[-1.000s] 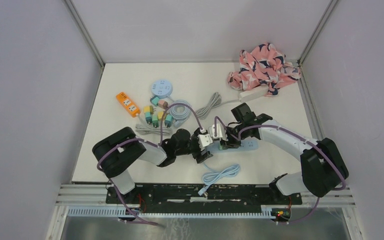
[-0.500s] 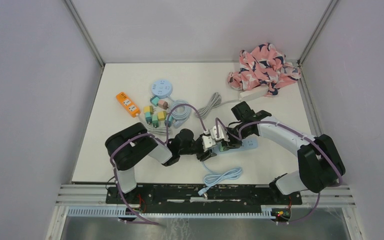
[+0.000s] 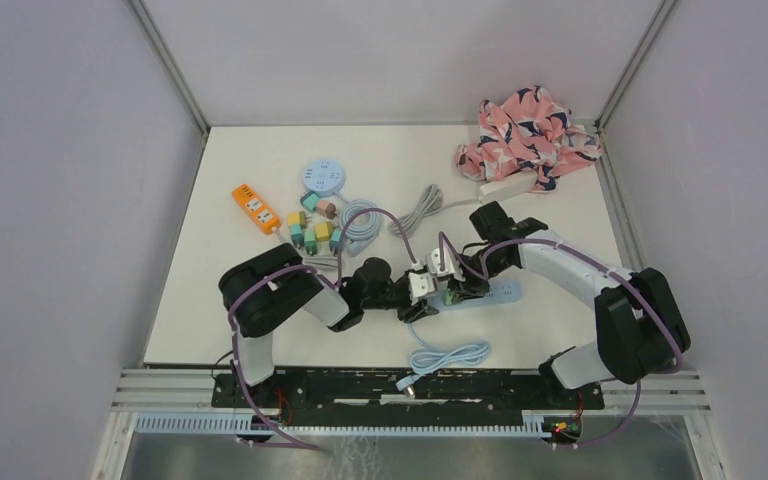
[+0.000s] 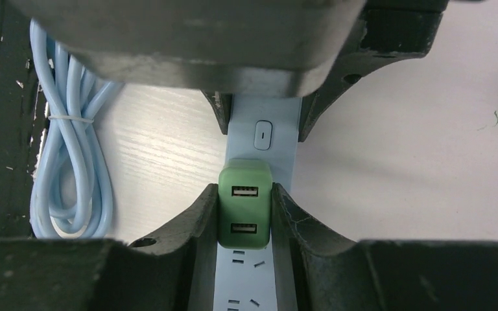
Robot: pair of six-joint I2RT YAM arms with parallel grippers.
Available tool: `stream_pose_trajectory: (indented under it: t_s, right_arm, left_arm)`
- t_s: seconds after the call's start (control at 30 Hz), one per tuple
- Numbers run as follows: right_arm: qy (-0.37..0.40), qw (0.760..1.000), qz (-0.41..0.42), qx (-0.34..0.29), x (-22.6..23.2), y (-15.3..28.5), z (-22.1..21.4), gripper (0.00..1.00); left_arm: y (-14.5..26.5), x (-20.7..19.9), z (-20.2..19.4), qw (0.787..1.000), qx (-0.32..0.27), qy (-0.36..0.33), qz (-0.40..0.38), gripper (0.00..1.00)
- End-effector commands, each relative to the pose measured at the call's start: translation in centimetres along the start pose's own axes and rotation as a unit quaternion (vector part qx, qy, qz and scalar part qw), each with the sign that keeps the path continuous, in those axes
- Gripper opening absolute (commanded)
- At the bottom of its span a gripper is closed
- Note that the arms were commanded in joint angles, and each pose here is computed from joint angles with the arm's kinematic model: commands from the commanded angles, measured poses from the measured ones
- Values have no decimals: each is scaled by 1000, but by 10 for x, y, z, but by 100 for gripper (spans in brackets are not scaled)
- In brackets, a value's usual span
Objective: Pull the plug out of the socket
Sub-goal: Remove the plug from the socket.
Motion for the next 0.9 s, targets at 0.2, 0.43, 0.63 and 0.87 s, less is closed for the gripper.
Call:
stream_pose_trajectory:
  t_s: [0.2, 0.43, 0.63, 0.87]
  right_arm:
    - [-66, 992, -102, 44, -26, 27, -3, 0]
    - [12, 999, 24, -44, 23, 29, 4, 0]
    - [-24, 997, -23, -71, 1, 8, 35, 0]
    - [-121, 980, -155, -41, -37, 39, 13, 0]
  left_arm:
    - [-2, 1, -5, 1000, -2, -3, 0, 3]
    - [-2, 1, -5, 1000, -6, -4, -1, 3]
    - [-3, 0, -6, 1000, -2, -2, -7, 3]
    - [-4, -1, -9, 1000, 3, -1, -9, 3]
Point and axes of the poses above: each gripper's point midway between its finger pads, its own y axis back along the fingers, its own x axis along the line the jaws close on, z = x × y, the point moved 6 cm from there along y, back along the fingers, and after that the axes turned 5 degrees about -y, right-handed, at the moved point
